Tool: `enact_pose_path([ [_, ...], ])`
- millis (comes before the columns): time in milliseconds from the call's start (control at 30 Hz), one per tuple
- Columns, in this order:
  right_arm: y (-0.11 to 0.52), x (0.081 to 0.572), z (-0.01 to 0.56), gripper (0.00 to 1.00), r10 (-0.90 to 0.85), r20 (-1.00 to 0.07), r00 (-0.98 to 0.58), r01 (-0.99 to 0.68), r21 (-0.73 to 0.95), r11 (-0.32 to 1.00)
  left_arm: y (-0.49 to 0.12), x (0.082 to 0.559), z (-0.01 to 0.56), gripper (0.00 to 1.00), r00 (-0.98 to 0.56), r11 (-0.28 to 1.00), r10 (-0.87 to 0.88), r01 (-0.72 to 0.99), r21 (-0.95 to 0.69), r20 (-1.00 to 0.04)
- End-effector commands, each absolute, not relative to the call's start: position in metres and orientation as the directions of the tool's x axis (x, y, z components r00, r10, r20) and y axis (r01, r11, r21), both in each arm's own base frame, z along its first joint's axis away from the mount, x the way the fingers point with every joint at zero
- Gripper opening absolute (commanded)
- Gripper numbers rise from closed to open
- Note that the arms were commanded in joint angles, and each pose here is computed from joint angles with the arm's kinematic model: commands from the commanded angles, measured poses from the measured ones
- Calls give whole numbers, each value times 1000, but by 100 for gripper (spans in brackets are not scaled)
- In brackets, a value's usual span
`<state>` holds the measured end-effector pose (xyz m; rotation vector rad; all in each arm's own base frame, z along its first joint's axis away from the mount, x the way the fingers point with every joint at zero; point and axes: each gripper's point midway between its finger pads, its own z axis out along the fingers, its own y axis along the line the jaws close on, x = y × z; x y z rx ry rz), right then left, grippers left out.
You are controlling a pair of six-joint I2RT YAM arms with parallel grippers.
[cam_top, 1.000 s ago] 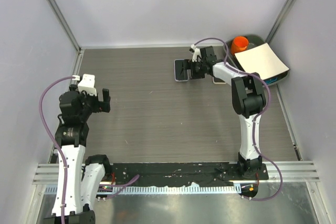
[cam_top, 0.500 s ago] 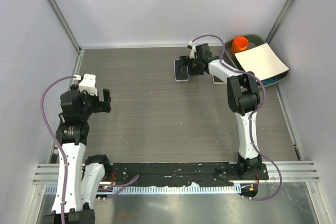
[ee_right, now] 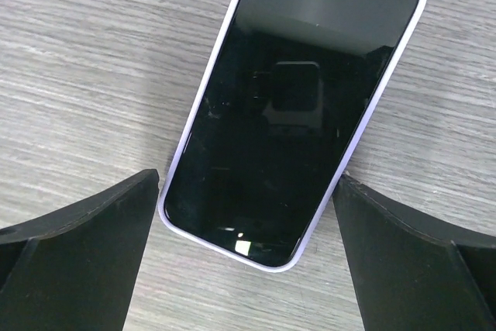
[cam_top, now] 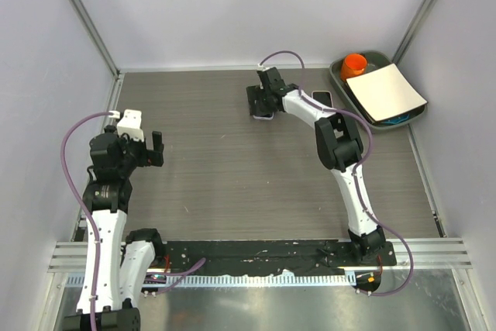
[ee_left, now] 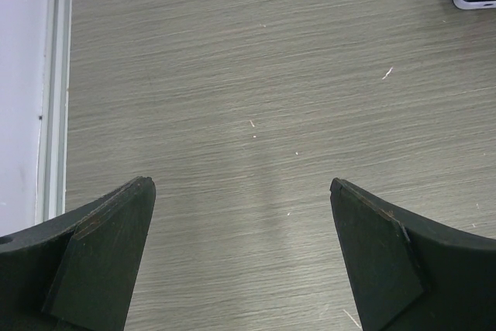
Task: Take the phone out of the phone case
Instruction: Pick up the phone at the center of the board.
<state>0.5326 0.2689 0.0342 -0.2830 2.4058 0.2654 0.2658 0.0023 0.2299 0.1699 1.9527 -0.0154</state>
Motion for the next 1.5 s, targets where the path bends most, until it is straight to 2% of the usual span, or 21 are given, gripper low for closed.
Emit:
enact_pose_path([
  [0, 254, 546, 38, 99, -98, -687, -720, -147, 13, 989, 2, 271, 236, 100, -340, 990, 104, 127, 64, -935],
  [333, 255, 556, 39, 98, -95, -691, -717, -97, -36, 995, 3, 272, 233, 100, -350, 990, 104, 124, 64, -931],
  [500, 257, 545, 23, 82, -110, -646, -755, -126, -22, 992, 3, 272, 233, 100, -349, 990, 106, 125, 65, -931],
  [633, 256, 535, 13, 65, -133, -615, -777, -151, -24, 988, 2, 271, 234, 100, -348, 990, 104, 128, 63, -932],
  [667, 256, 533, 13, 57, -145, -610, -779, -163, -27, 986, 2, 271, 234, 100, -348, 990, 104, 128, 63, -932],
  [767, 257, 521, 12, 44, -208, -581, -787, -236, -29, 971, 2, 271, 235, 100, -343, 990, 105, 129, 64, -933],
  [800, 258, 518, 19, 44, -226, -584, -780, -257, -30, 966, 2, 271, 234, 100, -346, 990, 104, 130, 62, -932],
  [967, 255, 483, 17, 44, -387, -526, -757, -428, -47, 902, 1, 271, 235, 100, -341, 989, 106, 136, 63, -934],
  [1200, 260, 427, 33, 42, -639, -502, -583, -736, -6, 677, -1, 269, 235, 100, -339, 988, 105, 140, 61, -935],
  [1233, 256, 416, 29, 44, -696, -478, -536, -785, -20, 619, 0, 269, 235, 100, -340, 988, 106, 141, 61, -934],
  [1333, 249, 404, 30, 52, -742, -459, -488, -824, -39, 565, -1, 269, 235, 100, -337, 988, 107, 142, 62, -935],
  [1400, 246, 401, 26, 58, -750, -443, -491, -825, -38, 563, -1, 268, 236, 100, -336, 988, 105, 140, 61, -936],
  [1467, 248, 402, 24, 70, -732, -440, -520, -808, -24, 589, 0, 268, 236, 100, -336, 988, 107, 140, 62, -936],
])
